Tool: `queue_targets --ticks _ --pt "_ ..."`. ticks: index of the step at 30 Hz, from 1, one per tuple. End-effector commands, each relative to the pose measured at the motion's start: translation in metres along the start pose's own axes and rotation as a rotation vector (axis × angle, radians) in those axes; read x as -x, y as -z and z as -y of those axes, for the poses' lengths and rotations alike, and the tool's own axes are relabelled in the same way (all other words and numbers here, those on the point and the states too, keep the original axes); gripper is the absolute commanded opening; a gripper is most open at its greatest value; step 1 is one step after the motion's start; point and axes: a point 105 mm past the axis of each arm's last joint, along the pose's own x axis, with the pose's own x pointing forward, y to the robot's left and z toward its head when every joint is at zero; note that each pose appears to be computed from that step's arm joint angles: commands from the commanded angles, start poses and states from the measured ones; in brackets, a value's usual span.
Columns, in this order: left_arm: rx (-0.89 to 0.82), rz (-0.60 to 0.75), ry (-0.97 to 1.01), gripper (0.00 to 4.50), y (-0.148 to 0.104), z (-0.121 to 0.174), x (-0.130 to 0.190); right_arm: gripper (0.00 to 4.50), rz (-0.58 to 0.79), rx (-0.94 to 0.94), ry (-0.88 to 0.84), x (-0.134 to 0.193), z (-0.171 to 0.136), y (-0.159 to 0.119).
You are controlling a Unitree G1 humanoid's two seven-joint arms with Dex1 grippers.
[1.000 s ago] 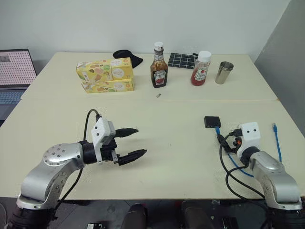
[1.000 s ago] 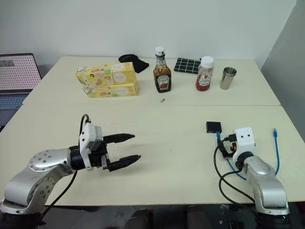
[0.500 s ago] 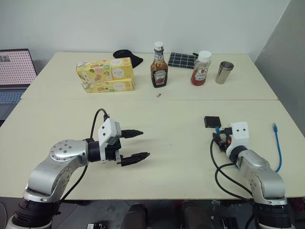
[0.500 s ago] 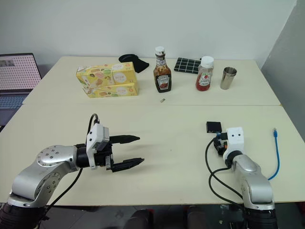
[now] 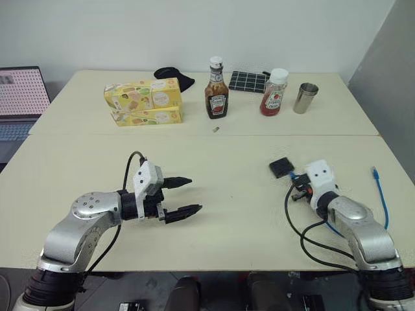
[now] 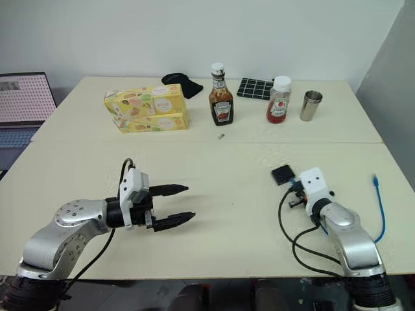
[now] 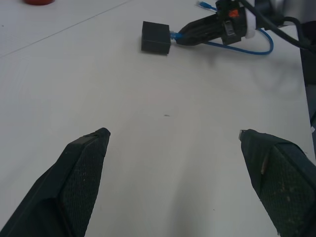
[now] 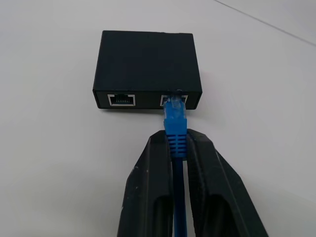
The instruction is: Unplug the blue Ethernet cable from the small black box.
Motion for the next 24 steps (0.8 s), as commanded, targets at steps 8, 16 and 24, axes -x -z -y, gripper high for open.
queue_targets --ticks 8,16,24 --pt "0.345 0.169 0.156 4.50 -0.025 0.016 0.009 0.12 0.543 0.788 -0.510 0.000 -0.070 -0.096" --pt "0.371 0.172 0.181 4.50 -0.027 0.025 0.006 0.11 0.673 0.950 -0.577 0.000 -0.077 -0.115" --pt "0.380 0.206 0.203 3.98 -0.032 0.025 0.000 0.11 0.731 0.999 -0.573 -0.001 -0.081 -0.133"
